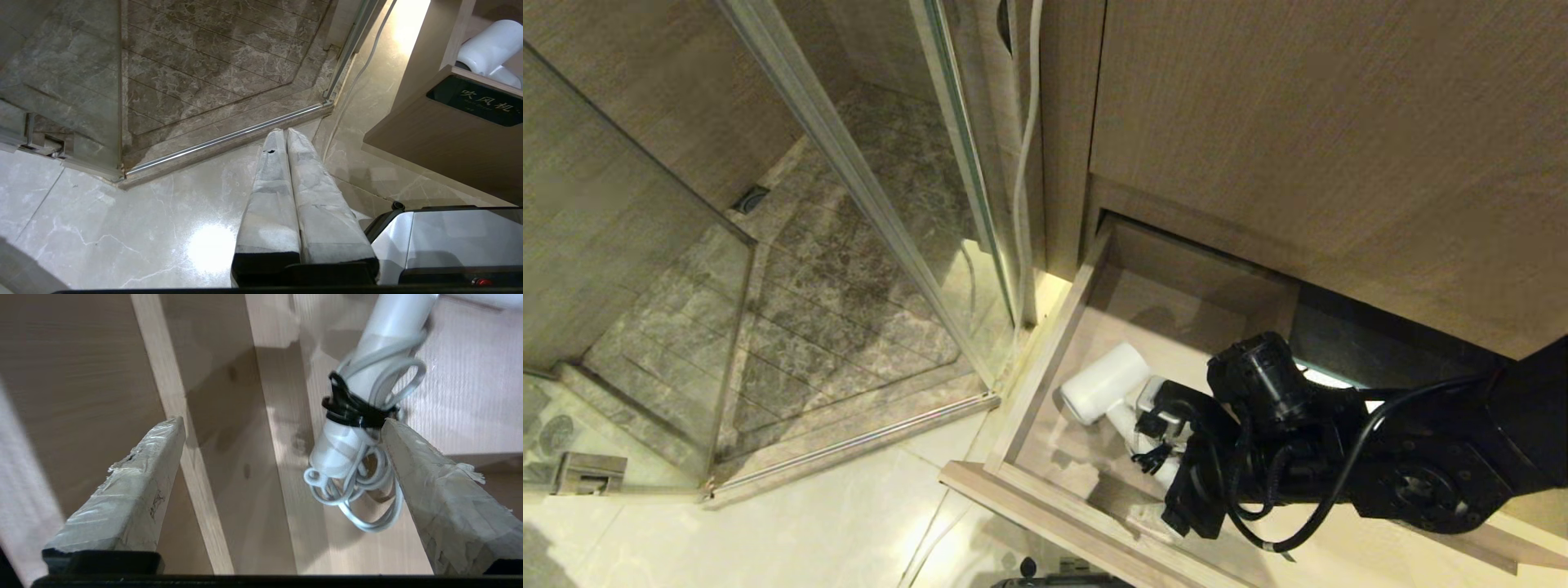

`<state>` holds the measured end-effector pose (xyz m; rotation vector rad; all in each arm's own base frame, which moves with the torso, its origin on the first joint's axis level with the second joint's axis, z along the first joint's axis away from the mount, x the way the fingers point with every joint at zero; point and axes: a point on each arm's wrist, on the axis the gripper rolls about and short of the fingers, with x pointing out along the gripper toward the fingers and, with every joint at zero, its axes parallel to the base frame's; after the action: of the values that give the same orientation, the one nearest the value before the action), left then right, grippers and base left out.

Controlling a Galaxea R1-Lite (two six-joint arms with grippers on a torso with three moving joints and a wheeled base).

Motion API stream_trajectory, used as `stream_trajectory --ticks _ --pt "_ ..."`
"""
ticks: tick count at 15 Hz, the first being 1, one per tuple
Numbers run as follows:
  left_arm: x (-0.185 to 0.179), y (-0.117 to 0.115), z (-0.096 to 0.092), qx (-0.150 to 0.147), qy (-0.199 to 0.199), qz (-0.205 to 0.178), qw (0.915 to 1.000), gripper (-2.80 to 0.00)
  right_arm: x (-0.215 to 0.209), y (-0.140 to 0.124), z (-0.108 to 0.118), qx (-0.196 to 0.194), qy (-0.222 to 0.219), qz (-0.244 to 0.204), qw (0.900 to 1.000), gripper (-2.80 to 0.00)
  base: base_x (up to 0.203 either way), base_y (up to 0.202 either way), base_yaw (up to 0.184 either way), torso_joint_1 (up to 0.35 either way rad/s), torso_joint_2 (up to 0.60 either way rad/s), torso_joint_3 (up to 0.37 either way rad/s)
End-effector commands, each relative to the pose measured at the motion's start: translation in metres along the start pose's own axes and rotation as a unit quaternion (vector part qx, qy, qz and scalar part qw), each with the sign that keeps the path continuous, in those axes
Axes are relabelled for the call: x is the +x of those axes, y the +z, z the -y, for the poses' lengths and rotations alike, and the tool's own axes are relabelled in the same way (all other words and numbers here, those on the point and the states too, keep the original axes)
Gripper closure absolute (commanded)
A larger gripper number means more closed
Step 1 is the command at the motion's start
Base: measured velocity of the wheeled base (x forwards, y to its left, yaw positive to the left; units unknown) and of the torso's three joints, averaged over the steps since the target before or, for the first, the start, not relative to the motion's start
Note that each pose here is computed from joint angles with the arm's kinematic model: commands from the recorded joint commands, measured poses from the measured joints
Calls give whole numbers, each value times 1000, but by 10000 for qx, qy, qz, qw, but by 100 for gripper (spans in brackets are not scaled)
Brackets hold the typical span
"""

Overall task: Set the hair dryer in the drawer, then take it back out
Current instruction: Take the hairdryer out

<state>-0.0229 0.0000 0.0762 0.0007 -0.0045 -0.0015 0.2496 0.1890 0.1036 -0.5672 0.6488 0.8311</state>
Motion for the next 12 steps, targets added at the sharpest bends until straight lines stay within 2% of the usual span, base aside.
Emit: stream_trajectory --ticks 1,5,8,10,12 --pt "0 0 0 -3 0 -7 10000 0 1 0 4 35 -44 13 10000 -280 0 0 0 0 0 0" --pt "0 0 0 -3 0 1 10000 0 -6 -1 16 151 -196 26 9997 -280 0 0 0 0 0 0" --pt "0 0 0 4 0 0 10000 0 -12 -7 27 318 -530 -93 9980 -280 0 0 0 0 0 0" --pt "0 0 0 -3 0 -4 10000 0 -6 2 34 305 -827 -51 9961 -280 0 0 0 0 0 0" --pt "0 0 0 -2 -6 -7 10000 0 2 3 36 333 -873 -37 9956 -280 0 0 0 0 0 0"
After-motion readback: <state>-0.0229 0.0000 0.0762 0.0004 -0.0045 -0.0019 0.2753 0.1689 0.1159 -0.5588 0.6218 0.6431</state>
